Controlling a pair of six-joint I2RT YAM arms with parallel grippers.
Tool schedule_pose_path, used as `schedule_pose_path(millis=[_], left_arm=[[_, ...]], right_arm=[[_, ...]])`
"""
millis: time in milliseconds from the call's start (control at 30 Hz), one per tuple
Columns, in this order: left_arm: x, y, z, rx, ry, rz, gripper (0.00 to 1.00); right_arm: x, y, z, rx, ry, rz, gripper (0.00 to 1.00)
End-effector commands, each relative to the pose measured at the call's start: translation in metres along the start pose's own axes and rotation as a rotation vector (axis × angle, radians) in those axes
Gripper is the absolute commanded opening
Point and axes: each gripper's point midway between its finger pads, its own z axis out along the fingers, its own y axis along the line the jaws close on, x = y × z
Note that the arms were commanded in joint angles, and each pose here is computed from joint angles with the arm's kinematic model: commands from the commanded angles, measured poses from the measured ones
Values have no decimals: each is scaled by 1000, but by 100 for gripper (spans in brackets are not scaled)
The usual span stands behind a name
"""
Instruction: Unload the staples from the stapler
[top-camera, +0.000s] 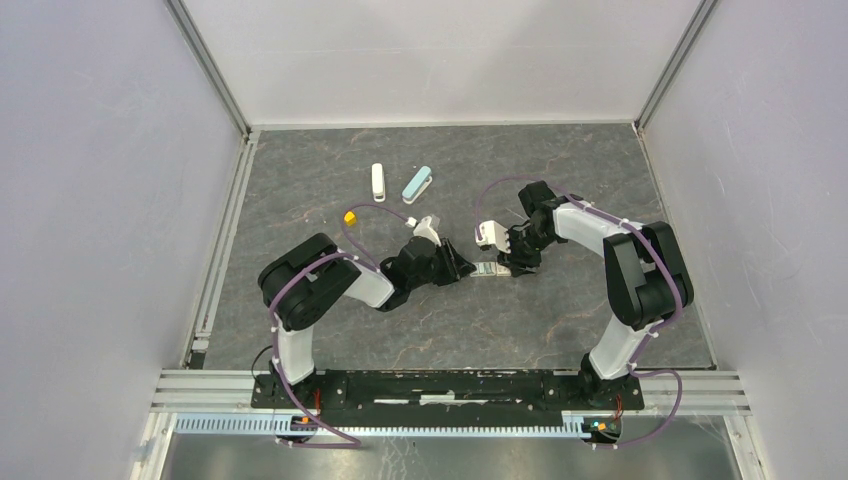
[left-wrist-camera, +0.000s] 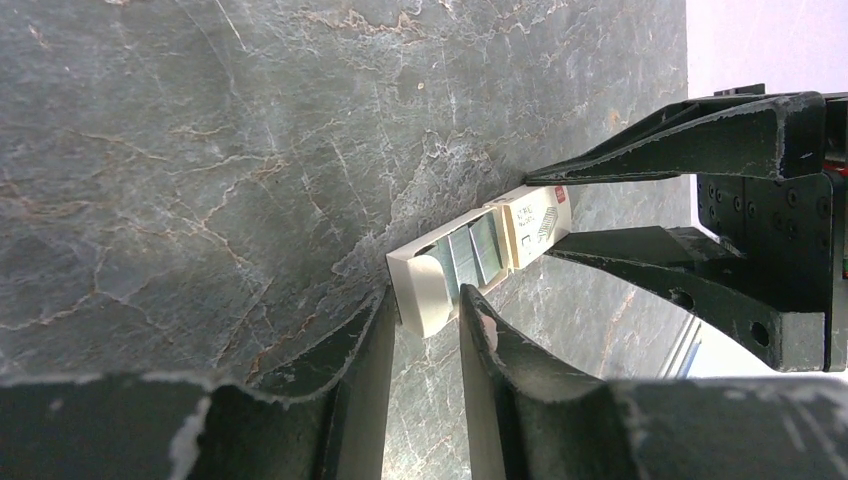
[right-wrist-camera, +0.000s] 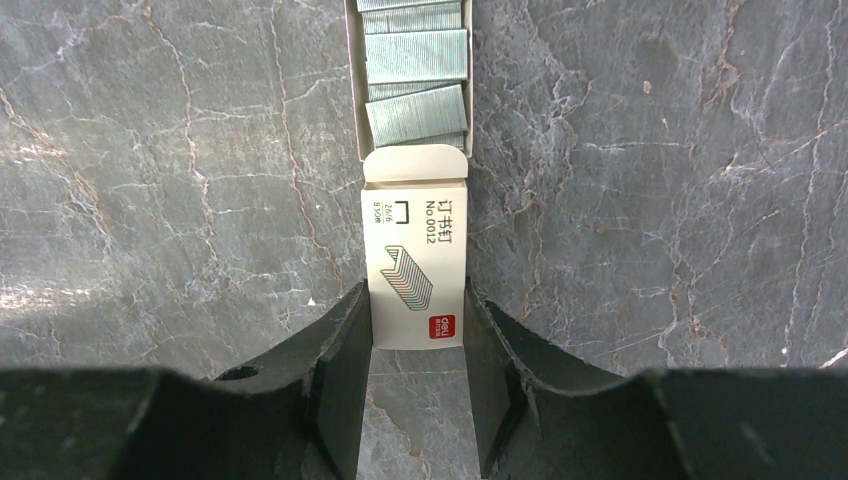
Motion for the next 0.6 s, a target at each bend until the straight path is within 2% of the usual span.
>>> schedule_pose_path(millis=[0,333,467,567], left_arm=[[-4,-8,5,25,-6,-28,37],[-8,-13,4,48,-22,-29,37],[-5,-12,6,47,-14,-32,29],[-3,-12,8,50,-4,-37,28]], right_arm=[[-3,7,2,-23,-13,15,43],[-7,6,2,-25,-31,17,43],[-9,8,3,-32,-39,20,43],[-9,7,3,-30,-42,23,43]])
